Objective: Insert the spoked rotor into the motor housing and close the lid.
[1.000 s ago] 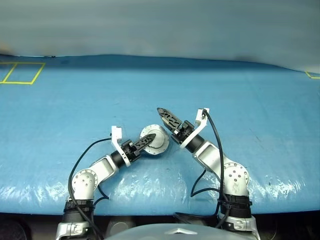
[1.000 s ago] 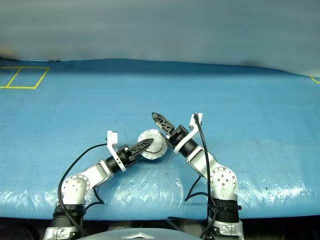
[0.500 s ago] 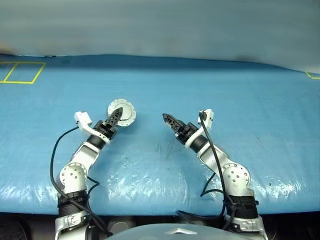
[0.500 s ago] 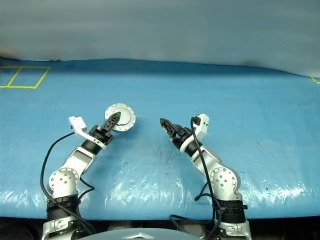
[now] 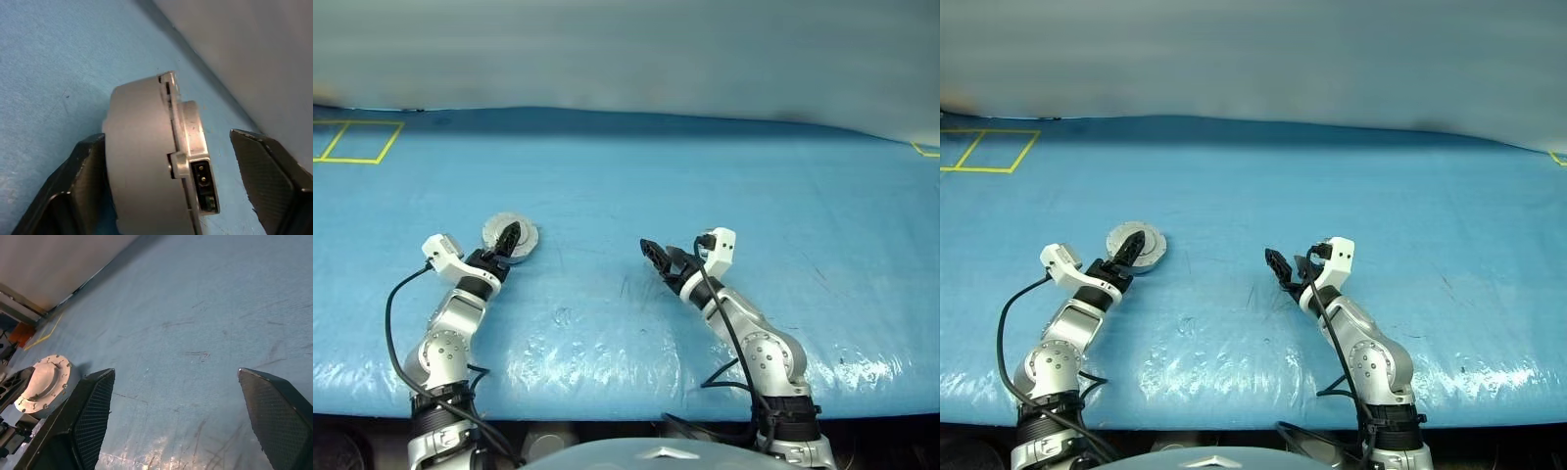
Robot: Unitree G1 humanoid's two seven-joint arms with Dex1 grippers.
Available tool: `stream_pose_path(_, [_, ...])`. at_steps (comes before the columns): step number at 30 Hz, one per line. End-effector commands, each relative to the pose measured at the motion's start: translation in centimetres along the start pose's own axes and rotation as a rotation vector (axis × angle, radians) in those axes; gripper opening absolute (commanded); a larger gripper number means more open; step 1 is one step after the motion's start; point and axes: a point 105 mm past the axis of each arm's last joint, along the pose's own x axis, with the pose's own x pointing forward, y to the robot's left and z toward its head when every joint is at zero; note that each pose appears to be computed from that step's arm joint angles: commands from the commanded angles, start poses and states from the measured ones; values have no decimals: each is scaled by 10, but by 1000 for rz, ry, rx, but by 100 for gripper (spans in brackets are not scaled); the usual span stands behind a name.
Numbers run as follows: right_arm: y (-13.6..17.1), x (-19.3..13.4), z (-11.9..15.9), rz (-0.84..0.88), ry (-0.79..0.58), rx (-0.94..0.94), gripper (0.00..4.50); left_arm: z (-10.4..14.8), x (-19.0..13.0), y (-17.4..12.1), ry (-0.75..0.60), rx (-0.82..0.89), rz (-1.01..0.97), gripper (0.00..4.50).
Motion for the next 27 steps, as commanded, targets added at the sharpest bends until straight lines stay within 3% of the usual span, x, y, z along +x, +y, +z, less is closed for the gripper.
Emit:
stream_pose_path(1, [12,3,3,45,-5,-13,422,19,-4,16,-47,64,87,447])
stream_pose_path(7, [21,6,-5,83,19,-25,422,62,-20,50,-178,158,256,447])
stream_pose_path(10, [20,6,-7,77,24,-37,422,70,-25,47,-191,196,224,447])
stream_pose_path(16, [13,2,0,51,1,-80,422,85,-32,14,-295,333,76,447])
stream_pose_path(23, [16,1,-3,61,11,-142,422,102,-26,2,-450,450,105,447])
stream_pose_path(27, [21,-1,-2,87,-5,-144,422,101,-23,-1,-455,536,123,447])
